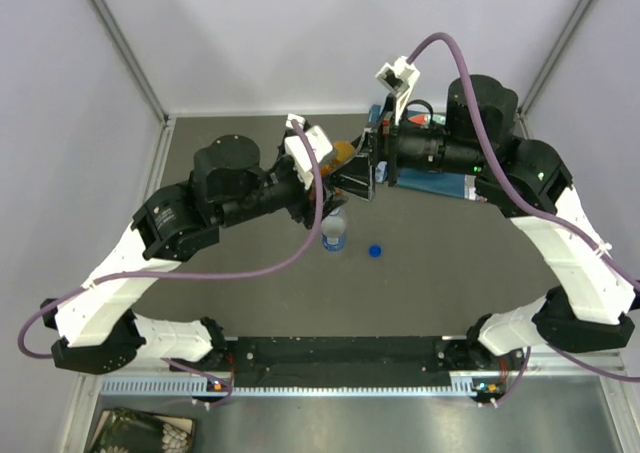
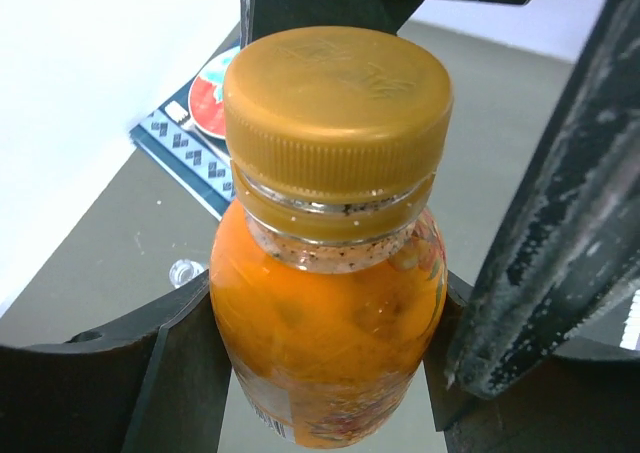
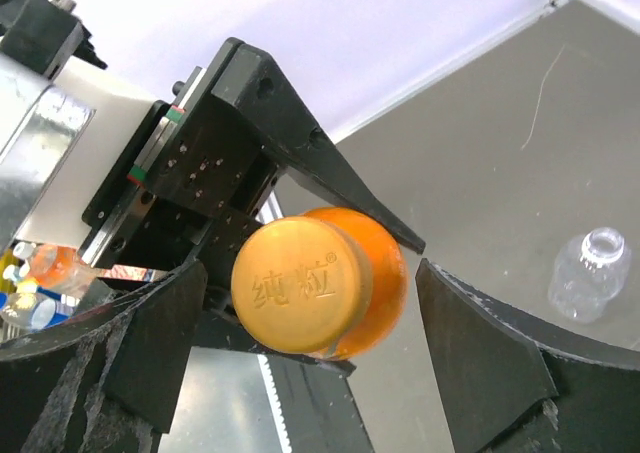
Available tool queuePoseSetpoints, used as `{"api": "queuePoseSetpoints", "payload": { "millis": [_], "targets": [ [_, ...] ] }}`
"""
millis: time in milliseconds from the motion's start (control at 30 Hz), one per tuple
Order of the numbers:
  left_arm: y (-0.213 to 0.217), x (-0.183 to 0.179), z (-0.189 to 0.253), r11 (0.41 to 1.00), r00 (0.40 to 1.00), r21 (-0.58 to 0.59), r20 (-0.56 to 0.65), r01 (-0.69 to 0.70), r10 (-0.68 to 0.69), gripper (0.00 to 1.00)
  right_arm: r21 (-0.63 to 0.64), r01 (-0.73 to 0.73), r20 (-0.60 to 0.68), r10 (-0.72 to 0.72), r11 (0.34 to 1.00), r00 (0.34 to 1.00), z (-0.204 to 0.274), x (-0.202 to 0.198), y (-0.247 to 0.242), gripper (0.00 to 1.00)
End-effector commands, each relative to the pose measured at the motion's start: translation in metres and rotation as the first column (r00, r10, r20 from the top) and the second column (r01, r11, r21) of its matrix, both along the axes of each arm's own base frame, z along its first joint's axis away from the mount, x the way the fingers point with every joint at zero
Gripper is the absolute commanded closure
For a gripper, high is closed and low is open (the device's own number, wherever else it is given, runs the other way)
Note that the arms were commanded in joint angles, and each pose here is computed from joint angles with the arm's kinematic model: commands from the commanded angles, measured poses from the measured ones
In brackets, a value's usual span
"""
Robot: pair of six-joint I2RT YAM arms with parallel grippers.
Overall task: Screw on the bottle caps
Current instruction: Screw the bottle cap onto the plastic bottle.
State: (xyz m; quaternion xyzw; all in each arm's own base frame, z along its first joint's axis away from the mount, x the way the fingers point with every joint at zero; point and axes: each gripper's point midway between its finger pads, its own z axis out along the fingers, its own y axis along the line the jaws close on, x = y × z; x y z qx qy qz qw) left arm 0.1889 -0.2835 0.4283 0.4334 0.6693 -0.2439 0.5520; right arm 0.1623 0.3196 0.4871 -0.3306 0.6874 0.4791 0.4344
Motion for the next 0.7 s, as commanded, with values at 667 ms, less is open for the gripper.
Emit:
{"api": "queuePoseSetpoints", "payload": {
  "millis": [667],
  "targets": [
    [0.004,-0.071,0.054,0.829,0.902,-0.358,0.121,0.43,-0.415,0.92,0.002,-0.295,0.375,0.272,0.956,0.886,0.047,-0.039,-0.029,0.01]
  ]
}}
